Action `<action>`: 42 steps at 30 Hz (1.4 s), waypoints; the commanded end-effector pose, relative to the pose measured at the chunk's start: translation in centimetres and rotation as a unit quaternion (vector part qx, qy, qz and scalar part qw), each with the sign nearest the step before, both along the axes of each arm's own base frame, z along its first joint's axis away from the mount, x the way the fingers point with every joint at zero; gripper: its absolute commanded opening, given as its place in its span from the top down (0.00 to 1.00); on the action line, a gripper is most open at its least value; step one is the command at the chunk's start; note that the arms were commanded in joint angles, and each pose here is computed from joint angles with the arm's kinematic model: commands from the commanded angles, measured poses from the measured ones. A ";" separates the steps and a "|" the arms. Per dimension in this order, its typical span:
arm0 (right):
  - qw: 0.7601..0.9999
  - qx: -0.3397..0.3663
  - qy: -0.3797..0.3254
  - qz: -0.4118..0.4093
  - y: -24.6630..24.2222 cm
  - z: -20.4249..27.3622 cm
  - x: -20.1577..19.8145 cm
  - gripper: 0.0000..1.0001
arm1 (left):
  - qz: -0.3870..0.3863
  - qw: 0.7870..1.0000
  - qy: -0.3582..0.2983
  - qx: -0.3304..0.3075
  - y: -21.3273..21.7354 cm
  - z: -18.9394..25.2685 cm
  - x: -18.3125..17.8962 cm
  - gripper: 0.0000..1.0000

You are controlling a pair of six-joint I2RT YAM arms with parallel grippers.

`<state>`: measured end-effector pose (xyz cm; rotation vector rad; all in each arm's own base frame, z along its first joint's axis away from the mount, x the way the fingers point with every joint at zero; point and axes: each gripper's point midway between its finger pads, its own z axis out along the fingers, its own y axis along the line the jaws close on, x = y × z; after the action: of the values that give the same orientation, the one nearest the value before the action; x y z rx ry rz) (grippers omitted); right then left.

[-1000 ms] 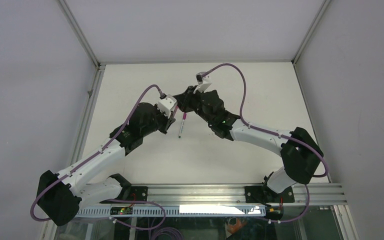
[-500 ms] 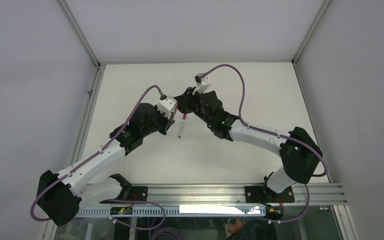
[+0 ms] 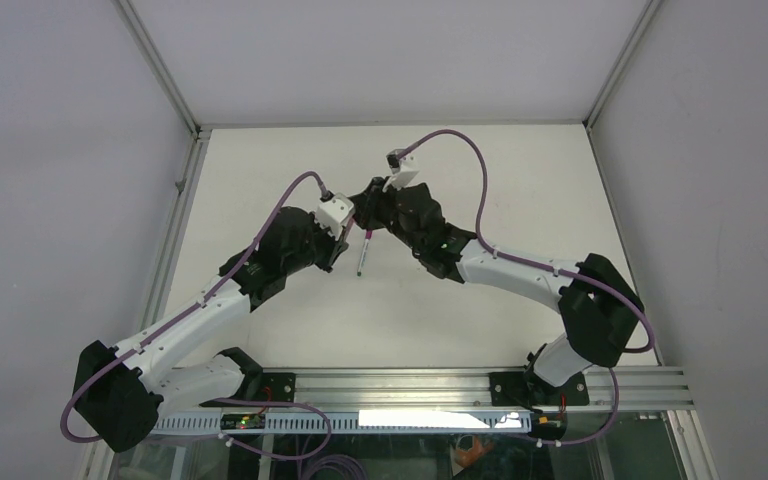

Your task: Insert the pens into the pen caps

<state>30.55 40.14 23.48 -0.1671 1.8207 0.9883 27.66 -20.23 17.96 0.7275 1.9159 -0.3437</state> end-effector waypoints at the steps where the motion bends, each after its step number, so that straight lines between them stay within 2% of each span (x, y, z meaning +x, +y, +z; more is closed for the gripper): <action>1: 0.957 -0.204 0.159 0.129 -1.0 -14.1 -9.7 0.89 | -0.041 0.938 -0.271 -0.211 -3.1 20.9 1.1 1.00; 2: 0.962 -0.205 0.137 0.118 -1.0 -13.1 -8.8 0.67 | -0.042 0.947 -0.246 -0.201 -3.5 19.2 1.5 1.00; 4: 0.972 -0.190 0.095 0.096 -1.2 -10.1 -6.9 0.45 | -0.036 0.961 -0.201 -0.189 -4.1 16.4 2.1 1.00; 7: 0.992 -0.121 0.013 0.039 -1.9 -3.0 -3.3 0.34 | -0.026 0.977 -0.119 -0.174 -5.0 9.8 2.6 1.00; 9: 0.996 -0.083 -0.033 -0.021 -3.8 0.8 -0.7 0.32 | -0.019 0.985 -0.068 -0.157 -5.3 5.2 2.7 1.00; 12: 0.989 -0.032 -0.081 -0.120 -8.6 5.5 2.0 0.28 | -0.004 0.991 0.004 -0.137 -5.1 -0.9 2.0 1.00; 15: 0.972 0.003 -0.114 -0.206 -14.2 7.8 2.6 0.23 | 0.020 0.992 0.061 -0.107 -4.3 -5.6 1.3 1.00; 19: 0.962 -0.010 -0.119 -0.246 -18.6 7.0 1.6 0.15 | 0.053 0.989 0.120 -0.065 -3.3 -9.6 0.9 1.00; 22: 0.956 -0.075 -0.085 -0.269 -20.6 4.5 1.1 0.14 | 0.057 0.986 0.152 -0.044 -3.9 -10.5 1.3 1.00; 25: 0.956 -0.106 -0.056 -0.268 -21.2 2.1 0.5 0.14 | 0.059 0.983 0.168 -0.038 -5.0 -10.0 2.2 1.00; 33: 0.946 -0.175 -0.009 -0.273 -22.9 -3.2 -0.6 0.13 | 0.064 0.977 0.199 -0.031 -6.7 -8.9 3.3 0.76; 38: 0.936 -0.216 0.003 -0.277 -23.6 -4.5 -0.6 0.13 | 0.069 0.973 0.217 -0.036 -7.4 -9.2 3.6 0.69; 42: 0.938 -0.217 0.009 -0.268 -23.7 -4.9 -0.5 0.12 | 0.076 0.973 0.217 -0.038 -7.6 -9.2 4.0 0.65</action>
<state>29.60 16.99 17.98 0.0573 1.9422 0.2162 31.41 -26.59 7.53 0.4964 2.3503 -0.4683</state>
